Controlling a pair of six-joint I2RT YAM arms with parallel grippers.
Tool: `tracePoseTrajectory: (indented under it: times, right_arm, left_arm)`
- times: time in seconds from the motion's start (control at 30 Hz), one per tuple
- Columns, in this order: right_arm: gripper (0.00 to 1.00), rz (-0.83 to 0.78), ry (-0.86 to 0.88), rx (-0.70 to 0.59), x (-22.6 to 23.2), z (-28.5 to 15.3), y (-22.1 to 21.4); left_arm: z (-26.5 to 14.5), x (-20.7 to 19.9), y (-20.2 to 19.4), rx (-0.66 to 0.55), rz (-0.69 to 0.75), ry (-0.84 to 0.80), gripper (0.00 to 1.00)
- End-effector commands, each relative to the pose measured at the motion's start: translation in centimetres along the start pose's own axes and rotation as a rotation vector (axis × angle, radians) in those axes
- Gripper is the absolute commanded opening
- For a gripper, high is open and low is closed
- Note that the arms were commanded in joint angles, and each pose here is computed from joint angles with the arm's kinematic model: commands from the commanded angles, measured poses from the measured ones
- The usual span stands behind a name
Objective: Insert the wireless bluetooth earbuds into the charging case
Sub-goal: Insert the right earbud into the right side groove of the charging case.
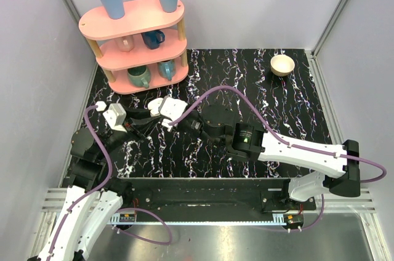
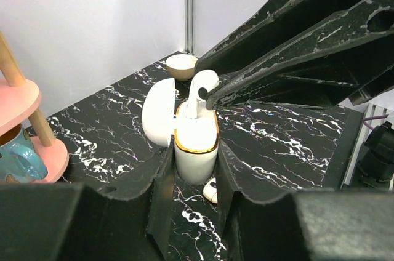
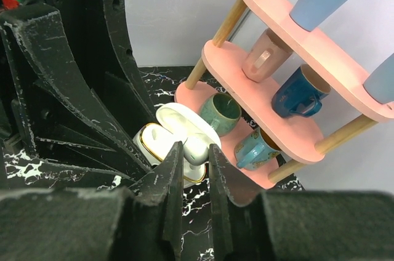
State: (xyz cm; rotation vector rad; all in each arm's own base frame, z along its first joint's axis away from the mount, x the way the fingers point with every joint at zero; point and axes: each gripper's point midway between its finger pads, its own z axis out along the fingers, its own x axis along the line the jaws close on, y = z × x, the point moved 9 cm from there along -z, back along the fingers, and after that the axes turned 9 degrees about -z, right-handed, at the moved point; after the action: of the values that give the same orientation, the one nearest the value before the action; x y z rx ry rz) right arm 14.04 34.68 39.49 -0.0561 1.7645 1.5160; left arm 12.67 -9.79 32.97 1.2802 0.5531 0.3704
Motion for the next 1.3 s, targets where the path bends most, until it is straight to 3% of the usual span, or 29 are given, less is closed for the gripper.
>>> tracePoseTrajectory:
  times: [0.0, 0.57, 0.9, 1.13, 1.27]
  right_arm:
    - [0.18, -0.011, -0.061, 0.012, -1.1, 0.0, 0.9]
    - [0.18, -0.033, -0.082, 0.031, -1.6, -0.3, 0.9]
    - [0.19, -0.028, -0.005, 0.06, -0.6, -0.4, 0.1]
    - [0.22, -0.012, 0.05, 0.08, 0.3, -0.3, -0.4]
    - [0.32, -0.013, 0.033, 0.076, 0.1, -0.2, -0.2]
  left_arm:
    - [-0.1, -0.6, 1.4, -0.067, 0.08, -0.044, 0.0]
    - [-0.3, -0.5, 1.3, -0.061, 0.091, -0.03, 0.0]
    - [-0.3, -0.6, 1.5, -0.071, 0.093, -0.024, 0.0]
    - [-0.2, -0.5, 1.8, -0.088, 0.095, -0.013, 0.0]
    - [-0.1, -0.5, 1.8, -0.088, 0.09, -0.015, 0.0]
